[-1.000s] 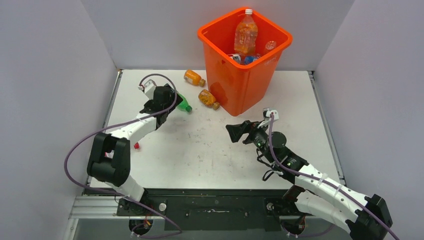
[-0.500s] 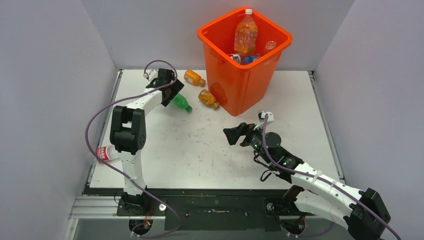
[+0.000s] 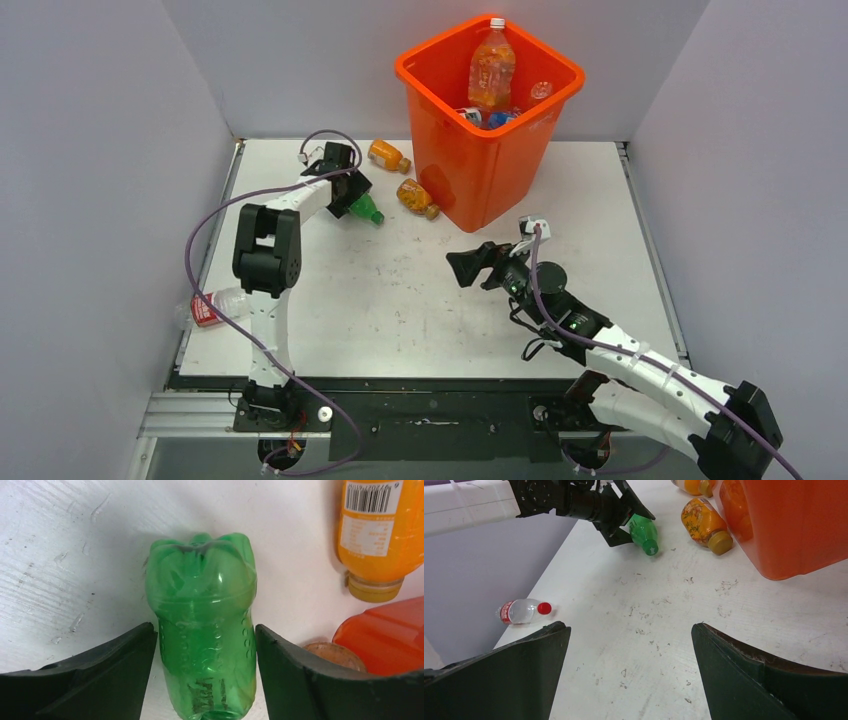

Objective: Put the plastic bottles in the bin
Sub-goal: Pick up the plastic bottle at the center of the board.

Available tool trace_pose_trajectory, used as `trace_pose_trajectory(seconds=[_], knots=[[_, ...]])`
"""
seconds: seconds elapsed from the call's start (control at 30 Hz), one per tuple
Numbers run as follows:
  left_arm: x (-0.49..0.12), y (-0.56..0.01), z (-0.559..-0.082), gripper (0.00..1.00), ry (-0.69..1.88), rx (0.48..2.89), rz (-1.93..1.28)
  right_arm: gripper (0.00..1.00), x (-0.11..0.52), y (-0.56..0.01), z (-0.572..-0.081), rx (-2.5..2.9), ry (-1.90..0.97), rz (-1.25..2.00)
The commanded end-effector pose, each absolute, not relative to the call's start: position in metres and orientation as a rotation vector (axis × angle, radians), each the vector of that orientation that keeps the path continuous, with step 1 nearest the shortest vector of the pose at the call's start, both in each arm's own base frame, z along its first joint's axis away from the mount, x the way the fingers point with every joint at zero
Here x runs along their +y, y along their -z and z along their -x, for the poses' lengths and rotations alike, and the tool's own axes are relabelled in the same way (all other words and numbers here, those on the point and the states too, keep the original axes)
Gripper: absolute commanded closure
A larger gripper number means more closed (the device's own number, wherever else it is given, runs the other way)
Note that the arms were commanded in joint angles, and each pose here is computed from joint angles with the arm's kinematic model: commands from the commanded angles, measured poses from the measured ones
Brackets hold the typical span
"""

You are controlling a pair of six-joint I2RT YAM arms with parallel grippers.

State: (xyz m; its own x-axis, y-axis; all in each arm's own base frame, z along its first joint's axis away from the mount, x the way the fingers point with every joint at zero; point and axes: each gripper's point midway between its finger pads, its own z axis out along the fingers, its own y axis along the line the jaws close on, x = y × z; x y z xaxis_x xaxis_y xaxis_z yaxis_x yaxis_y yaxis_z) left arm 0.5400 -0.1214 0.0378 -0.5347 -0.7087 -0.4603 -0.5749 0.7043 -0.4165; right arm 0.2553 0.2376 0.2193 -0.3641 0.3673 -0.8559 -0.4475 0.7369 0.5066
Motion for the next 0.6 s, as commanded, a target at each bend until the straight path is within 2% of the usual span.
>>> trace_pose_trajectory(seconds=[0.0, 0.1, 0.2, 0.37, 0.57], knots=[[-0.126, -0.031, -0.536, 0.36, 0.342, 2.302, 0.962, 0.04, 0.237, -0.253, -0.252, 1.66, -0.893, 0.059], [-0.127, -0.033, -0.527, 0.49, 0.384, 2.284, 0.985, 0.04, 0.237, -0.255, -0.251, 1.663, -0.89, 0.068], [-0.131, -0.059, -0.516, 0.58, 0.482, 2.213, 1.009, 0.04, 0.238, -0.262, -0.247, 1.65, -0.894, 0.106], [-0.144, -0.142, -0.477, 0.66, 0.783, 1.964, 1.055, 0.03, 0.246, -0.264, -0.238, 1.631, -0.913, 0.166], [-0.176, -0.195, -0.383, 0.7, 1.032, 1.751, 1.076, 0.03, 0.286, -0.264, -0.21, 1.59, -0.983, 0.238]])
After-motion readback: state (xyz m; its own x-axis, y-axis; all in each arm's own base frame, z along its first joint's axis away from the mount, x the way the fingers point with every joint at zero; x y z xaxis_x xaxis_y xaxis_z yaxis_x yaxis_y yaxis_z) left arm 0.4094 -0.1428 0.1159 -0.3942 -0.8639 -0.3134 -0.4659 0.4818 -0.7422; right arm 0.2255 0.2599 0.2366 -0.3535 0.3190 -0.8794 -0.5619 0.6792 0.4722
